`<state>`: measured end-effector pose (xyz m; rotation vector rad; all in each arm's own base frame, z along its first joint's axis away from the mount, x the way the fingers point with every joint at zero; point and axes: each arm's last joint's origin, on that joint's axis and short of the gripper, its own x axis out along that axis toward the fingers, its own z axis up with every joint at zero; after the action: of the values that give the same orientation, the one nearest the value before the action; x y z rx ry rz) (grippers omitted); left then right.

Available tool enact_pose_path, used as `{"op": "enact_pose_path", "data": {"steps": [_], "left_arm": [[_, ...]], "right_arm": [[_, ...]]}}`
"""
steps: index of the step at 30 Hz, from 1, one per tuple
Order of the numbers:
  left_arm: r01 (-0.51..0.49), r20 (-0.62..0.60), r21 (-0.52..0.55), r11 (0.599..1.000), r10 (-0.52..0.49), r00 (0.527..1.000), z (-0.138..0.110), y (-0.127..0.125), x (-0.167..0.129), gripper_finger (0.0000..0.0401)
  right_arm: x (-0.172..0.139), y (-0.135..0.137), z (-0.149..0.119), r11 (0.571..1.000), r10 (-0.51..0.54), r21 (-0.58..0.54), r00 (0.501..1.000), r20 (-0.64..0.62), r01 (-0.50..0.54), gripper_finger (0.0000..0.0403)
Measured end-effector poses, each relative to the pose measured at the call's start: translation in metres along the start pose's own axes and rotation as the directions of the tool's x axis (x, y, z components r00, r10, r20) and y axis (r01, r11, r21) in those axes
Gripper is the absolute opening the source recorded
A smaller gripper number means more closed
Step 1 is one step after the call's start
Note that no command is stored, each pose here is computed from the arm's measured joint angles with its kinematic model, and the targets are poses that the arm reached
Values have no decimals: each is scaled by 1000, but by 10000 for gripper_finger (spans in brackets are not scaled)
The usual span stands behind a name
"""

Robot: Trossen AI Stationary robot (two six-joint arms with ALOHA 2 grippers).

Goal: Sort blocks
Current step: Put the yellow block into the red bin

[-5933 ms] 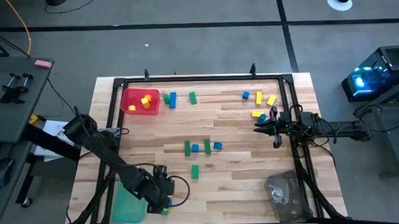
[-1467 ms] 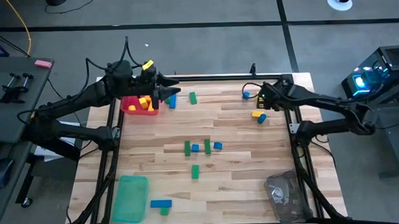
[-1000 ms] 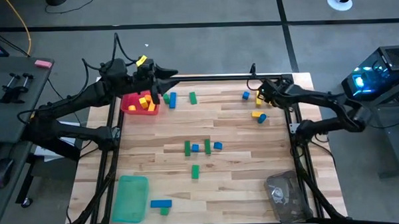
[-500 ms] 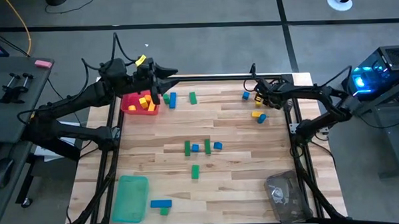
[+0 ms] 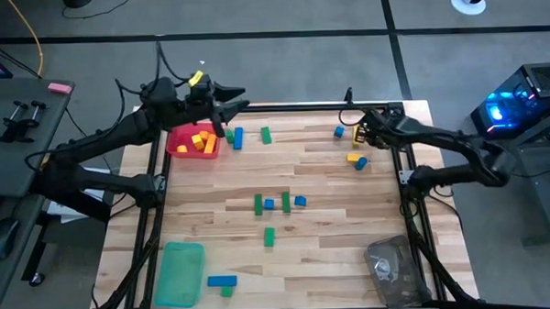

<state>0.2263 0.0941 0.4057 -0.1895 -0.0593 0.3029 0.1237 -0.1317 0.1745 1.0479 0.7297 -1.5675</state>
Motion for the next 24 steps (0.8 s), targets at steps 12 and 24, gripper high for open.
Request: {"op": "enact_pose_path", "data": {"steps": [12,24], "left_arm": [[134,-321,338,932,-20,947,-91,-2,83,204],[481,-427,766,427,-220,877,-129,-68,91,204]], "right_arm": [[-121,39,-12,244,961,-234,267,-72,-941,1],[-122,69,-77,95,818,-48,105,-565,-994,0]]}}
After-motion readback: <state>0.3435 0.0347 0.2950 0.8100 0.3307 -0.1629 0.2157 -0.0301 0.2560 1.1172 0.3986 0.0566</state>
